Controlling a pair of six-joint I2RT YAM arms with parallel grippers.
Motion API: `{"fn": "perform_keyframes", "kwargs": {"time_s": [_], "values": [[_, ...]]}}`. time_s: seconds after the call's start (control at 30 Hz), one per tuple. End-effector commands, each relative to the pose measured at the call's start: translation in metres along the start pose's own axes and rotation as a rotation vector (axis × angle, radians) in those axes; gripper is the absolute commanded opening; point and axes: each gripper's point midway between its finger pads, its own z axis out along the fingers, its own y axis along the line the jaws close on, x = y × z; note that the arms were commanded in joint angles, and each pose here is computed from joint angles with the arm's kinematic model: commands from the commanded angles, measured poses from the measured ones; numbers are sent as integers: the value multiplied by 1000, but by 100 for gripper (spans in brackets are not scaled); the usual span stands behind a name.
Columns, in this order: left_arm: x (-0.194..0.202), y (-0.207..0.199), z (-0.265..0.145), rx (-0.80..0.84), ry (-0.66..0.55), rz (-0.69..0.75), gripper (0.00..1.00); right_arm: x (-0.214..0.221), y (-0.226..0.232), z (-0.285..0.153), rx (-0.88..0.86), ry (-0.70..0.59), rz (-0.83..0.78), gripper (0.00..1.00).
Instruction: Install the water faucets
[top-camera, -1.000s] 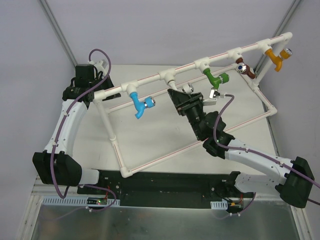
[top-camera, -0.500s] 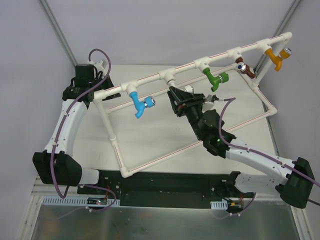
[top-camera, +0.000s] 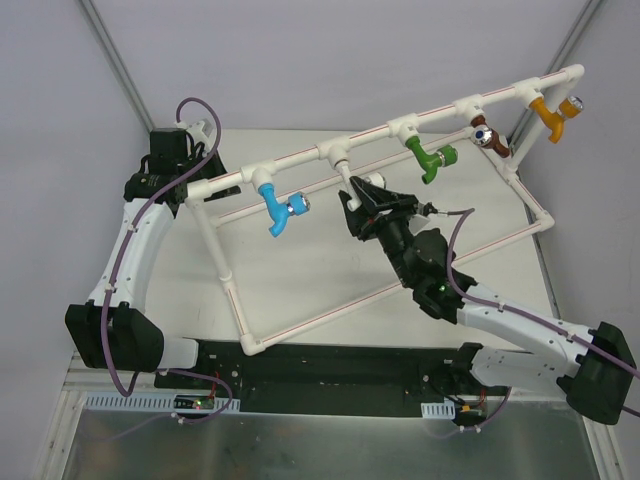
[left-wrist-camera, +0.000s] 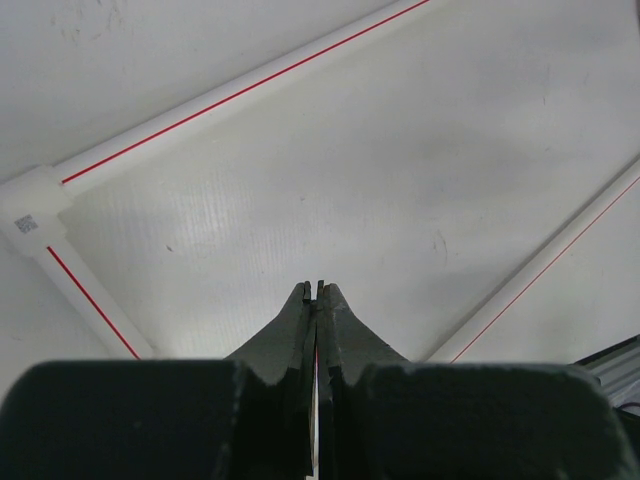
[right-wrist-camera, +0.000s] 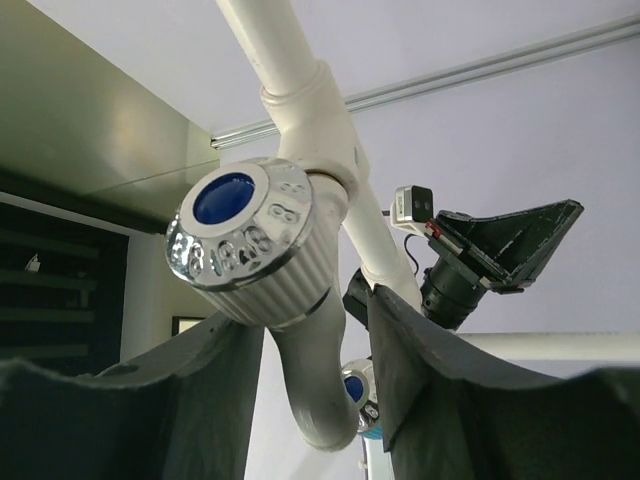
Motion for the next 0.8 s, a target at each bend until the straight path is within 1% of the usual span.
{"fn": "perform_keyframes", "kwargs": {"time_s": [0.0, 0.13, 0.27, 0.33, 0.43, 0.57, 0.7, 0.73, 0.77], "values": [[25, 12, 23, -25, 94, -31, 0, -6, 8, -12, -26, 22, 64, 52], [25, 11, 23, -21, 96, -30, 0, -7, 3, -26, 1, 50, 18, 54], [25, 12, 23, -23, 97, -32, 0, -15, 1, -46, -3, 63, -102, 56], [25, 12, 23, -24, 95, -30, 0, -24, -5, -58, 33, 51, -180, 57], [25, 11, 23, -22, 95, -31, 0, -39, -21, -73, 98, 32, -343, 58], [24, 11, 23, -23, 94, -31, 0, -40, -12, -89, 79, 78, -577, 58], [24, 11, 23, -21, 96, -33, 0, -12, 7, -103, 2, 259, -881, 62], [25, 11, 23, -20, 98, -34, 0, -4, 17, -106, -25, 304, -978, 63], [25, 11, 23, -19, 96, -34, 0, 0, 11, -108, -31, 362, -1088, 64]]}}
